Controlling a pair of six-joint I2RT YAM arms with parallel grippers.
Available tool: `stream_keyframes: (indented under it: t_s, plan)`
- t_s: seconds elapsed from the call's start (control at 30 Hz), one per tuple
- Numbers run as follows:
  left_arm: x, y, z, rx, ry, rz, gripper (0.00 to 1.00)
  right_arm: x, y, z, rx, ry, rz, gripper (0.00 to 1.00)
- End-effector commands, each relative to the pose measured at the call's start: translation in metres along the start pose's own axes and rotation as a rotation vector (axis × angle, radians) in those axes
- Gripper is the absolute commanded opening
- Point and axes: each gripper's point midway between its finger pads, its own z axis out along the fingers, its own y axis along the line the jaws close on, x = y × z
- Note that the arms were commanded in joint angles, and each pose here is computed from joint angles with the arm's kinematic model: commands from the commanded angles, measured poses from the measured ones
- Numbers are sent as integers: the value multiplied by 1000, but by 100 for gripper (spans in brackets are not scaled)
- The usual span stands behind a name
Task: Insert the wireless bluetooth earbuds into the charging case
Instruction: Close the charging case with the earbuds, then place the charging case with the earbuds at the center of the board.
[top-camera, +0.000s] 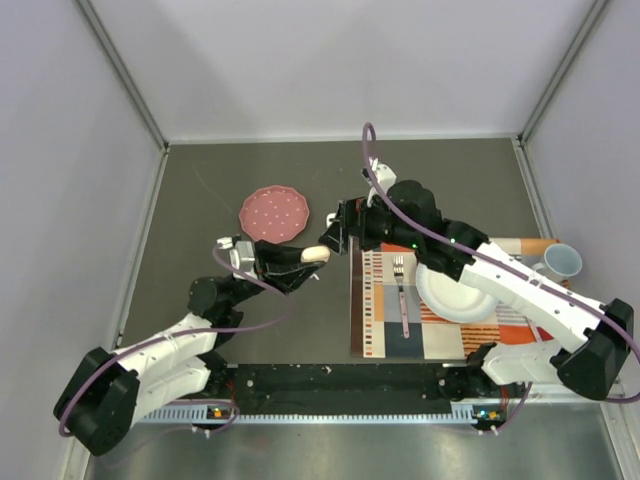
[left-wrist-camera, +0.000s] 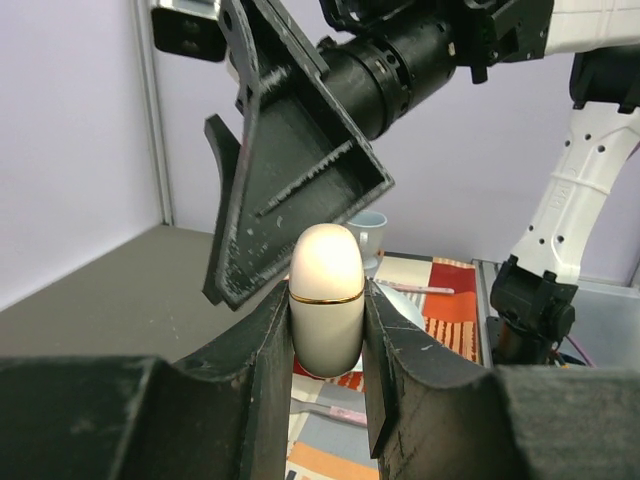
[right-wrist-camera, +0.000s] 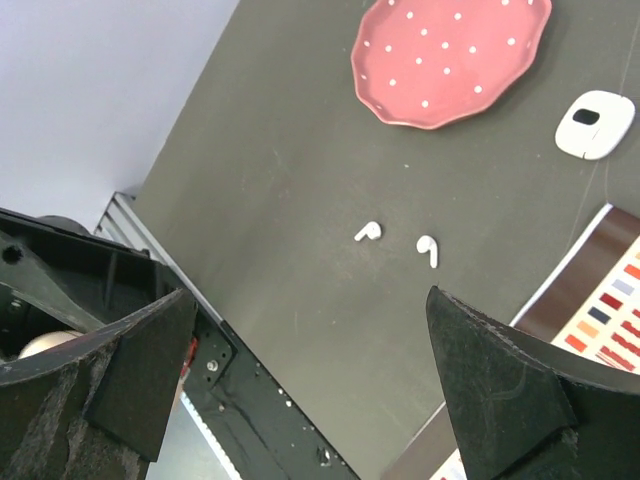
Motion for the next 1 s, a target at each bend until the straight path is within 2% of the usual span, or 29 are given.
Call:
stream_keyframes:
  t_s: [0.0, 0.1, 0.2, 0.23, 0.33, 0.37, 0.47, 0.67, 0.77, 0.97]
  plan:
    - [-31, 10, 5, -55, -115, 72, 0, -2, 5, -6, -2, 18, -36, 99]
    - [-29, 18, 5, -97, -109, 70, 0, -13, -12, -13, 98, -56, -20, 99]
    - [-22, 37, 6, -199, -59, 6, 0, -25, -32, -27, 211, -154, 22, 99]
    - [-4, 47, 3, -255, 18, -44, 0, -28, -35, -33, 230, -181, 31, 99]
    - [2, 64, 7, -336, 96, -80, 0, -33, -52, -44, 316, -248, 67, 99]
    - [19, 70, 3, -365, 161, -117, 0, -39, -56, -52, 340, -291, 89, 99]
    - [32, 84, 2, -420, 210, -206, 0, -42, -63, -65, 374, -345, 130, 99]
    - [71, 99, 0, -435, 284, -468, 0, -42, -72, -80, 406, -395, 152, 99]
    - [87, 100, 5, -405, 317, -542, 0, -42, -73, -85, 406, -410, 157, 99]
    - [123, 108, 3, -443, 362, -700, 0, -41, -76, -89, 412, -418, 153, 99]
